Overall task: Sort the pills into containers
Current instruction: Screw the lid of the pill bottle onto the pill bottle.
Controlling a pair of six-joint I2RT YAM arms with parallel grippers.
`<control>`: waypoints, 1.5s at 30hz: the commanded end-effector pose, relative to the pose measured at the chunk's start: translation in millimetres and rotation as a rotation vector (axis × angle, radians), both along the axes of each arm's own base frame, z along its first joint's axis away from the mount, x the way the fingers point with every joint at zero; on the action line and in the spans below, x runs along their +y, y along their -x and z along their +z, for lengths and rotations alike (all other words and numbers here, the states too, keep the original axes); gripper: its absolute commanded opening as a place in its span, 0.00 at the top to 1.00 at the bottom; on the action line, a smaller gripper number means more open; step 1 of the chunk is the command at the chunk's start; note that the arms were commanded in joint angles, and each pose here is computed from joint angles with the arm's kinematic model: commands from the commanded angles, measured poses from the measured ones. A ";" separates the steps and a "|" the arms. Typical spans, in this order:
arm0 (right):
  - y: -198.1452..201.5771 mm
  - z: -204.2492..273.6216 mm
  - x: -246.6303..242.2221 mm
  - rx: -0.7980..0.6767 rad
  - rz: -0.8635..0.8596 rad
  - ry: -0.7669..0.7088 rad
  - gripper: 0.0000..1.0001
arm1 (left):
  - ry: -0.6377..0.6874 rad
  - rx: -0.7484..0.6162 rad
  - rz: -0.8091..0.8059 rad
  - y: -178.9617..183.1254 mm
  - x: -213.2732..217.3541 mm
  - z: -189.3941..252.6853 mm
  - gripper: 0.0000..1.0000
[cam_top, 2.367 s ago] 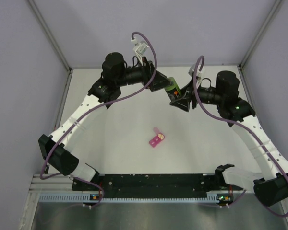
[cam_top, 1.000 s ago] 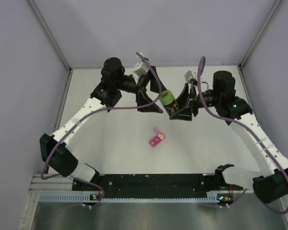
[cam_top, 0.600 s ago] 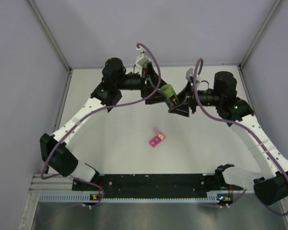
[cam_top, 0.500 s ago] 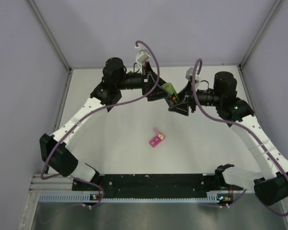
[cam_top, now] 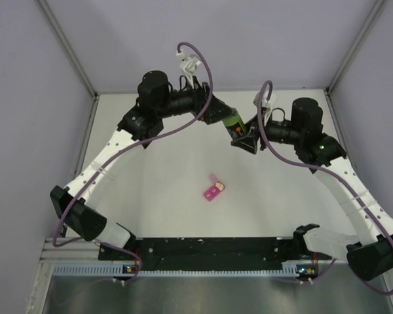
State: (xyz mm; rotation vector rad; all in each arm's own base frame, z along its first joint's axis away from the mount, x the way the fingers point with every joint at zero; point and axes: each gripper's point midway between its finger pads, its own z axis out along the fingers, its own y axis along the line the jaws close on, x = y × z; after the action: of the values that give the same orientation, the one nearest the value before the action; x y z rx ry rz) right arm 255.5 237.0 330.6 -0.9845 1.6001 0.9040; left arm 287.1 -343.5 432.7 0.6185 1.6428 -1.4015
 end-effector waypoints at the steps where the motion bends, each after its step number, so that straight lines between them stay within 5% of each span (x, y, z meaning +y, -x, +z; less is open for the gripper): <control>1: -1.0 21.1 3.7 -0.084 0.003 -0.023 1.00 | -0.040 -0.001 0.050 -5.4 -5.1 -3.4 0.06; 6: -1.3 20.1 4.4 -0.081 0.005 -0.022 1.00 | -0.047 0.018 0.050 -5.2 -8.2 -7.4 0.11; 12: -1.2 17.5 4.2 -0.074 0.006 -0.021 1.00 | -0.041 0.018 0.018 -0.2 -11.7 -9.8 0.44; 18: 5.8 20.6 5.4 -0.073 0.034 -0.031 1.00 | -0.043 -0.069 -0.083 14.7 -13.9 -14.9 0.91; 24: 24.6 30.5 10.2 -0.059 0.147 -0.075 1.00 | -0.046 -0.238 -0.365 57.1 -12.2 -26.9 1.00; 33: 62.4 42.9 18.9 0.015 0.392 -0.143 1.00 | 0.004 -0.426 -0.716 112.9 7.6 -37.0 0.89; 39: 63.9 43.5 18.7 0.019 0.398 -0.147 1.00 | -0.008 -0.408 -0.678 104.7 3.2 -37.0 0.36; 45: 50.8 36.0 16.6 -0.005 0.309 -0.119 1.00 | -0.026 -0.366 -0.512 83.4 -2.5 -26.4 0.01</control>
State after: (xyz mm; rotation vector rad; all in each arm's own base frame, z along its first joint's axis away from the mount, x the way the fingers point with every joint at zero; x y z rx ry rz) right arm 195.3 254.9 338.6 -1.1760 1.4936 1.3027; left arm 198.2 -345.8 396.2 1.3704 1.2271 -1.5350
